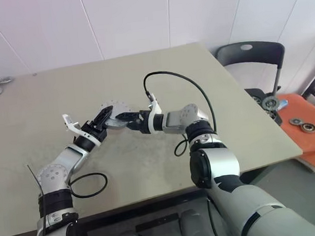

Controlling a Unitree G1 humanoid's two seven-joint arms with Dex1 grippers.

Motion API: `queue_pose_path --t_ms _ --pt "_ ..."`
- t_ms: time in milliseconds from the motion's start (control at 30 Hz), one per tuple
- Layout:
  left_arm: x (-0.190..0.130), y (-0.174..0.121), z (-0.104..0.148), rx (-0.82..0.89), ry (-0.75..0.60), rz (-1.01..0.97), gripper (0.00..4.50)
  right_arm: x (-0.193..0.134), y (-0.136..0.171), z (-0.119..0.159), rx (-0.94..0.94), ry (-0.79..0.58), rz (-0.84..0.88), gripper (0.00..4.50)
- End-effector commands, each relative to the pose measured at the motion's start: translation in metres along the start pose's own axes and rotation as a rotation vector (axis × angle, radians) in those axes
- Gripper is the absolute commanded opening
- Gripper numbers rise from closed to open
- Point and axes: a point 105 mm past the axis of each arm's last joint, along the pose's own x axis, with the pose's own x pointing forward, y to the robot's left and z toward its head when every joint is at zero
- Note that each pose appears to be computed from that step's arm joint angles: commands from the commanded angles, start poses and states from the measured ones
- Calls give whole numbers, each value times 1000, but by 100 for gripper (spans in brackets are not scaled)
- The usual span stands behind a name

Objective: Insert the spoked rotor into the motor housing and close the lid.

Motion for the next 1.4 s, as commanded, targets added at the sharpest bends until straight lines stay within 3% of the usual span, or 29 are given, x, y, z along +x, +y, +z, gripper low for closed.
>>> queue_pose_path --t_ms 33,267,667,1100,1400 --pt "6 -18 12 57 -22 -54 211 1 22 13 -60 -33 62 324" --pt "0 -38 44 93 -117 -109 211 -23 52 21 -253 -8 222 324" --pt "-18 -39 74 89 -278 -79 211 -19 29 18 -245 6 144 324" --pt "-87 -5 133 345 -516 288 211 -6 14 11 -214 27 74 324" --pt "-82 39 150 441 -455 492 211 -6 9 14 -206 6 52 324"
